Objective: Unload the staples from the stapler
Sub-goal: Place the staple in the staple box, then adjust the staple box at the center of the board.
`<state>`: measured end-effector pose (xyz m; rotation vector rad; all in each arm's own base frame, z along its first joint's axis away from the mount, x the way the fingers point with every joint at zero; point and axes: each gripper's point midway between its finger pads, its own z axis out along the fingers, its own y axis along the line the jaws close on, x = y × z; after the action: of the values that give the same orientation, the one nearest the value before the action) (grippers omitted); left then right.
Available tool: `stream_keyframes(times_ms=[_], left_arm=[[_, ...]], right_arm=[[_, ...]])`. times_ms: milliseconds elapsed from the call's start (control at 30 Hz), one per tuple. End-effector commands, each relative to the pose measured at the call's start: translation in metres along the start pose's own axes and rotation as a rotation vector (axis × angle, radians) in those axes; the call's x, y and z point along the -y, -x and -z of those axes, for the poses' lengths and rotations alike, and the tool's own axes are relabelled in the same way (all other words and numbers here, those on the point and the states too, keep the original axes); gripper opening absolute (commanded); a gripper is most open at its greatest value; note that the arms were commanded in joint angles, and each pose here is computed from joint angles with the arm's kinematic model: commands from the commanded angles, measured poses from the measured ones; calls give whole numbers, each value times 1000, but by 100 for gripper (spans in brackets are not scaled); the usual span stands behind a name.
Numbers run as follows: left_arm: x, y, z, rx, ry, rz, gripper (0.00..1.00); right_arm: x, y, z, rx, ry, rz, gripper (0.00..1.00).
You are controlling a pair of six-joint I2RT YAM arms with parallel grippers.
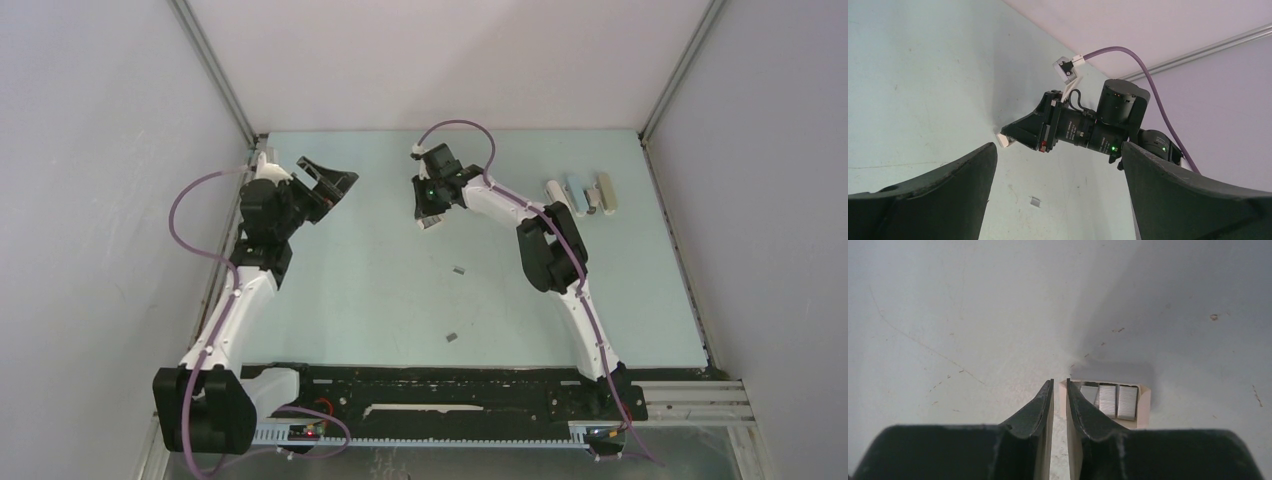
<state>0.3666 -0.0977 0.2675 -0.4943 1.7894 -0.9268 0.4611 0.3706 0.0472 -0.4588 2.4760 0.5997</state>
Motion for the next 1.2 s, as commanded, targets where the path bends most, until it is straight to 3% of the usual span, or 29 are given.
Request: stream_keyframes(times_ms=[0, 267, 433, 633, 867, 1167], left_arm=[[2, -6, -5, -22, -53, 25, 100], [-12, -17, -33, -133, -30, 37, 100], [-19, -32, -51, -226, 16, -5, 100], [-23, -67, -80, -366, 90, -50, 98], [-21, -99, -116, -490, 163, -118, 95], [-33, -125, -150, -623, 265, -178, 79]], right_arm=[[-27, 46, 44, 107, 137, 76, 23], [-49, 59, 127, 123, 478, 251, 27], [-20, 57, 178, 167, 521, 291, 32], [31, 33, 196, 144, 502, 189, 32], [49, -1, 202, 133, 492, 136, 32], [64, -9, 198, 133, 520, 67, 32]])
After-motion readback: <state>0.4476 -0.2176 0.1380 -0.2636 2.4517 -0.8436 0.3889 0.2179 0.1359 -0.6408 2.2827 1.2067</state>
